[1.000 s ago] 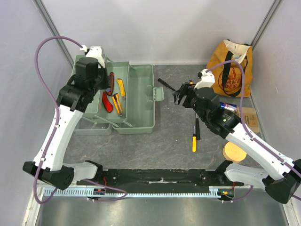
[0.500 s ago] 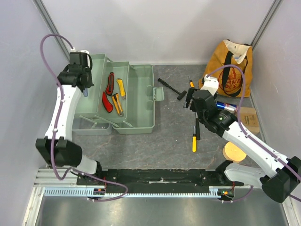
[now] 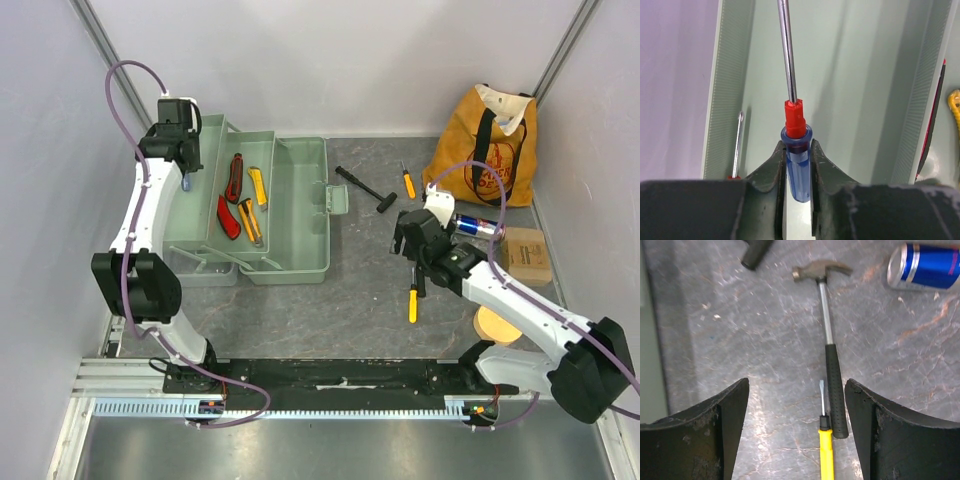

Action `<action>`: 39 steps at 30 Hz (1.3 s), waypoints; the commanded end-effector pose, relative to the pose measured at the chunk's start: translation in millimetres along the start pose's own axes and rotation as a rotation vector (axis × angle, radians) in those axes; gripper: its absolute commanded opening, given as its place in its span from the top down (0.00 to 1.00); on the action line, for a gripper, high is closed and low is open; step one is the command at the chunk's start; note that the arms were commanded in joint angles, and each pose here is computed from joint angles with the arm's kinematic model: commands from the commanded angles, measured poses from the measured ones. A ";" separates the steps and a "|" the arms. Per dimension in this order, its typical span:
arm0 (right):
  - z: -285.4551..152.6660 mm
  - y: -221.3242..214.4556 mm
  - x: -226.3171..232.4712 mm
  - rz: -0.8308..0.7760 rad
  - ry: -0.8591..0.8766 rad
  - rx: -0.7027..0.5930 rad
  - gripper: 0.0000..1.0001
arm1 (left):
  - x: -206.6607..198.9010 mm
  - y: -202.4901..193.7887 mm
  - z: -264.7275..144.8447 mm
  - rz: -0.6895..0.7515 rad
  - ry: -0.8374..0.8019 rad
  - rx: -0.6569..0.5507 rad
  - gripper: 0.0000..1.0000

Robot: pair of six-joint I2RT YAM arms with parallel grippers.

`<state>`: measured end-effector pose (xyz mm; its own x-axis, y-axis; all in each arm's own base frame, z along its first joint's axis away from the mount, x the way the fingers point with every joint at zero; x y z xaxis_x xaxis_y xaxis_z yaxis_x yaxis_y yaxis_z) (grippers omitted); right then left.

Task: Pack the tool kit

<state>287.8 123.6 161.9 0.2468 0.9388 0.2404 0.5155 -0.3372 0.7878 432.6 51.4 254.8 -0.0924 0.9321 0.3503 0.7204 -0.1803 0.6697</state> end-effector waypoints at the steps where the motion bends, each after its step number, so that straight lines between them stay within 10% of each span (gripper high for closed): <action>1: 11.4 -22.7 -14.9 0.021 -0.066 0.039 0.16 | 15.2 30.3 3.5 0.028 0.061 -0.095 0.73; 9: 25.3 -54.6 -41.6 0.015 -0.152 0.096 0.20 | 13.2 29.9 5.7 -0.005 0.059 -0.090 0.49; 15: 23.5 -87.7 -51.6 0.026 -0.142 0.204 0.41 | 4.4 50.8 -39.0 -0.053 -0.079 -0.203 0.39; 26: 6.1 -128.5 -68.6 0.063 -0.113 0.337 0.48 | -25.4 53.3 -190.9 -0.089 -0.478 -0.531 0.30; 36: -6.2 -153.6 -67.7 0.103 -0.060 0.447 0.45 | -58.4 27.2 -220.8 -0.100 -0.704 -0.539 0.30; 39: -5.7 -158.2 -68.1 0.099 -0.060 0.463 0.61 | -65.7 22.5 -222.4 -0.109 -0.749 -0.535 0.30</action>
<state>188.6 107.9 26.2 0.3487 0.9095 0.2264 0.7874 -0.4153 0.4556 310.0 -67.3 390.0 0.3956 0.9177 -0.0368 0.2993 -0.0909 0.9498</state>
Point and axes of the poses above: each gripper's point midway between its finger pads, its own z axis out along the fingers, its own x axis along the line the jaws close on, y = z × x, the point moved 1 cm from there along -z, back along the fingers, and after that the axes turned 9 degrees about z, right-handed, at the moved point
